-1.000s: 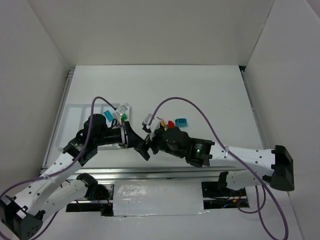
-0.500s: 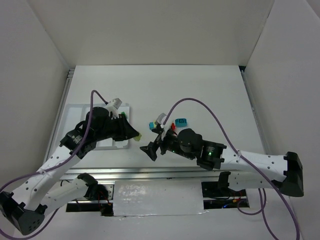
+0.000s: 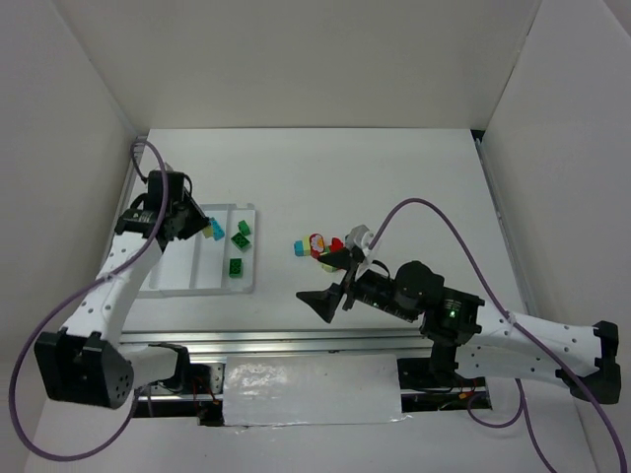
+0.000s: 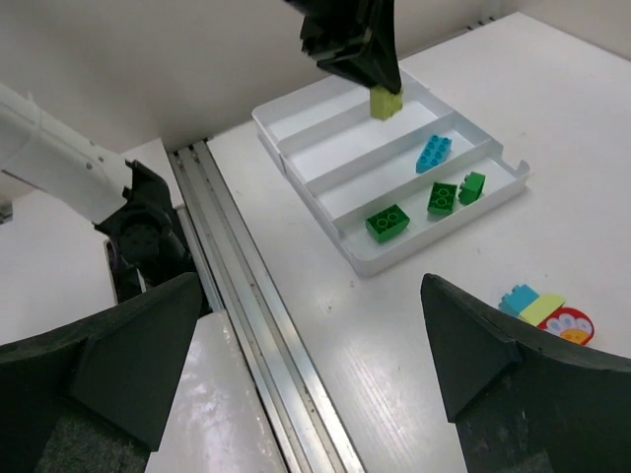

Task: Sort the legos into containers by color

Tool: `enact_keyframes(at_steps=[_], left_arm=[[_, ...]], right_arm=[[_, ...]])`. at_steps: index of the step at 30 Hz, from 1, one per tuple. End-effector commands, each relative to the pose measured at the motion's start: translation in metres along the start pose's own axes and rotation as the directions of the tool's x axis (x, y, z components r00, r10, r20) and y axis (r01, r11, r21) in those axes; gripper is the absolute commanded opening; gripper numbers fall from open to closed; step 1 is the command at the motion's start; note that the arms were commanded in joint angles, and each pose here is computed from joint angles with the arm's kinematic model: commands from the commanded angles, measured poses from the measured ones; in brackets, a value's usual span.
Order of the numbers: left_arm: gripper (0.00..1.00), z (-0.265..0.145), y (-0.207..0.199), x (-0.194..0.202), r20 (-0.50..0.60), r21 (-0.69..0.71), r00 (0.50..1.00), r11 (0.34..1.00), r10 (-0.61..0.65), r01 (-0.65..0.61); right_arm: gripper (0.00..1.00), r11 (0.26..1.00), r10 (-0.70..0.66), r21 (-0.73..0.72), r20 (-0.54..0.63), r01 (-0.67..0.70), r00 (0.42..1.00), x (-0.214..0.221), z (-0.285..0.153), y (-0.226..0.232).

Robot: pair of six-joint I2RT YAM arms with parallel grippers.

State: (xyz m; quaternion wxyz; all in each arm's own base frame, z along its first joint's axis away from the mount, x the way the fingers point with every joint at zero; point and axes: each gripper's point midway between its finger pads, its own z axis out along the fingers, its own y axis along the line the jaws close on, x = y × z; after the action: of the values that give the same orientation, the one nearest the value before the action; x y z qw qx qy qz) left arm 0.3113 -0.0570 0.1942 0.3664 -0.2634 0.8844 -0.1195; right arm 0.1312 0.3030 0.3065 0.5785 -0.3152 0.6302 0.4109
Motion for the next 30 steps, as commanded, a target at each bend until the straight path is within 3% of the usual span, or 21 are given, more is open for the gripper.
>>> enact_keyframes(at_steps=[1, 5, 10, 14, 22, 24, 25, 26, 28, 30], left_arm=[[0.00, 0.018, 0.023, -0.042, 0.090, -0.133, 0.993, 0.988, -0.072, 0.083], [0.00, 0.048, 0.052, -0.066, 0.160, -0.291, 0.975, 0.936, -0.155, 0.196], [0.00, 0.079, 0.069, -0.092, 0.202, -0.396, 0.962, 0.884, -0.182, 0.250], [0.00, 0.101, 0.089, -0.090, 0.202, -0.492, 0.956, 0.822, -0.212, 0.287], [0.00, 0.136, 0.119, -0.073, 0.144, -0.572, 0.955, 0.765, -0.261, 0.295], [0.13, 0.138, 0.124, -0.069, 0.136, -0.594, 0.956, 0.751, -0.260, 0.289], [0.24, 0.142, 0.128, -0.064, 0.130, -0.610, 0.955, 0.737, -0.267, 0.289], [0.47, 0.143, 0.130, -0.062, 0.125, -0.615, 0.956, 0.735, -0.267, 0.286], [0.65, 0.145, 0.133, -0.058, 0.118, -0.621, 0.954, 0.729, -0.276, 0.288], [0.95, 0.141, 0.134, -0.058, 0.124, -0.619, 0.952, 0.729, -0.279, 0.294]], right_arm=[[1.00, 1.000, 0.019, 0.009, -0.018, -0.018, 1.000, 0.009, -0.002, -0.003], [1.00, 0.999, 0.031, -0.016, -0.032, -0.032, 0.999, 0.015, -0.004, 0.001], [1.00, 0.999, 0.040, -0.031, -0.049, -0.042, 0.998, 0.020, -0.008, 0.004], [1.00, 0.999, 0.040, -0.025, -0.065, -0.042, 0.997, 0.027, -0.011, 0.002], [1.00, 0.999, 0.049, 0.008, -0.075, -0.049, 0.996, 0.037, -0.013, -0.005], [1.00, 0.999, 0.050, 0.017, -0.083, -0.048, 0.995, 0.040, -0.012, -0.006], [1.00, 0.999, 0.051, 0.018, -0.084, -0.050, 0.995, 0.039, -0.011, -0.006], [1.00, 0.998, 0.052, 0.023, -0.100, -0.050, 0.994, 0.043, -0.009, -0.007], [1.00, 0.998, 0.057, 0.031, -0.112, -0.054, 0.992, 0.045, -0.006, -0.007], [1.00, 0.997, 0.065, 0.056, -0.114, -0.059, 0.991, 0.046, -0.003, -0.011]])
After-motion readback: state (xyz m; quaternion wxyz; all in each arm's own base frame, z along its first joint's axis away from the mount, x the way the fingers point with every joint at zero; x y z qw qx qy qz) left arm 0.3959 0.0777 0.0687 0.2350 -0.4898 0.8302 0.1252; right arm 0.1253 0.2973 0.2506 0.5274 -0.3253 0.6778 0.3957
